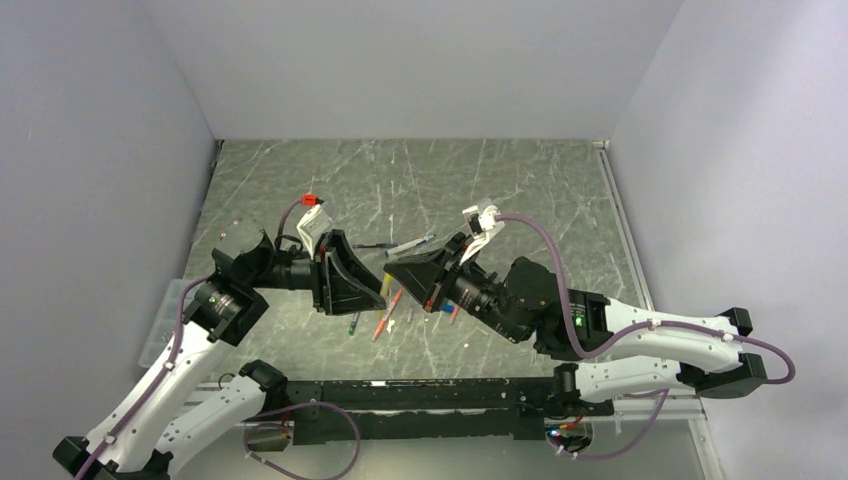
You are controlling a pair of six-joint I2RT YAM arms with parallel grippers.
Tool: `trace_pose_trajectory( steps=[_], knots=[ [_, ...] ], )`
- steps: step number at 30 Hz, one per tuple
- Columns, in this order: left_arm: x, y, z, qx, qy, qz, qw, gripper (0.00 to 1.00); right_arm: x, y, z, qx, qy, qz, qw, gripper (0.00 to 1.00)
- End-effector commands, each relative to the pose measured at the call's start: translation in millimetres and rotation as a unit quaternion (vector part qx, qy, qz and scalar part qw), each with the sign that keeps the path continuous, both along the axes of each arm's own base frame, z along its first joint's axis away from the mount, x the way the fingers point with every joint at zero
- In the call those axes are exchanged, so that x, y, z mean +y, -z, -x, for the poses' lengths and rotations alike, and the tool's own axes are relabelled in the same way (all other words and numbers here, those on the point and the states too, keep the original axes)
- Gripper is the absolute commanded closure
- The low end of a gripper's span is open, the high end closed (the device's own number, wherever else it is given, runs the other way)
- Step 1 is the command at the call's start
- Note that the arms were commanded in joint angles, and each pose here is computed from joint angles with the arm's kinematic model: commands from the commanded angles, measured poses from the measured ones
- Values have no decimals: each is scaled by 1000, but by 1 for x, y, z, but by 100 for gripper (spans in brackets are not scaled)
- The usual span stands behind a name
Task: Insert the pens into the pen caps
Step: Press the pen cap onto the pen.
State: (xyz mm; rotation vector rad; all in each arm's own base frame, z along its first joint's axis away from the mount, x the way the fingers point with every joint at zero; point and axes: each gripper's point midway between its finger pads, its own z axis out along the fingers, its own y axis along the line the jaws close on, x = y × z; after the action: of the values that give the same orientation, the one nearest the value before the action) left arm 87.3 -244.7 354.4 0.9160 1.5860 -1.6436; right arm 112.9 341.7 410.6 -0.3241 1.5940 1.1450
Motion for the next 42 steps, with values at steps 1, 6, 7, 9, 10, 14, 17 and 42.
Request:
trace_pose_trajectory(
  steps=[1,6,7,9,10,14,17,42],
  knots=[
    [1,-7,3,-13,10,14,1000,52,-9,-26,-1,-6,8,-46,999,100],
    [1,-6,7,-12,18,17,1000,44,-13,-24,-5,-1,22,-49,999,100],
    [1,-5,8,-9,20,17,1000,43,-14,-26,-6,0,25,-55,998,100],
    [1,-8,9,-15,25,24,999,43,-14,-28,-8,1,30,-61,998,100],
    [1,-8,9,-16,27,26,999,45,-15,-28,-8,2,33,-62,998,100],
    [0,-7,9,-12,33,29,999,45,-15,-28,-11,6,41,-65,997,100],
    [-1,-9,7,-12,33,35,999,45,-13,-28,-12,7,42,-64,997,100],
    [0,-11,8,-22,28,43,998,100,-2,-21,-10,11,32,-49,998,70]
  ],
)
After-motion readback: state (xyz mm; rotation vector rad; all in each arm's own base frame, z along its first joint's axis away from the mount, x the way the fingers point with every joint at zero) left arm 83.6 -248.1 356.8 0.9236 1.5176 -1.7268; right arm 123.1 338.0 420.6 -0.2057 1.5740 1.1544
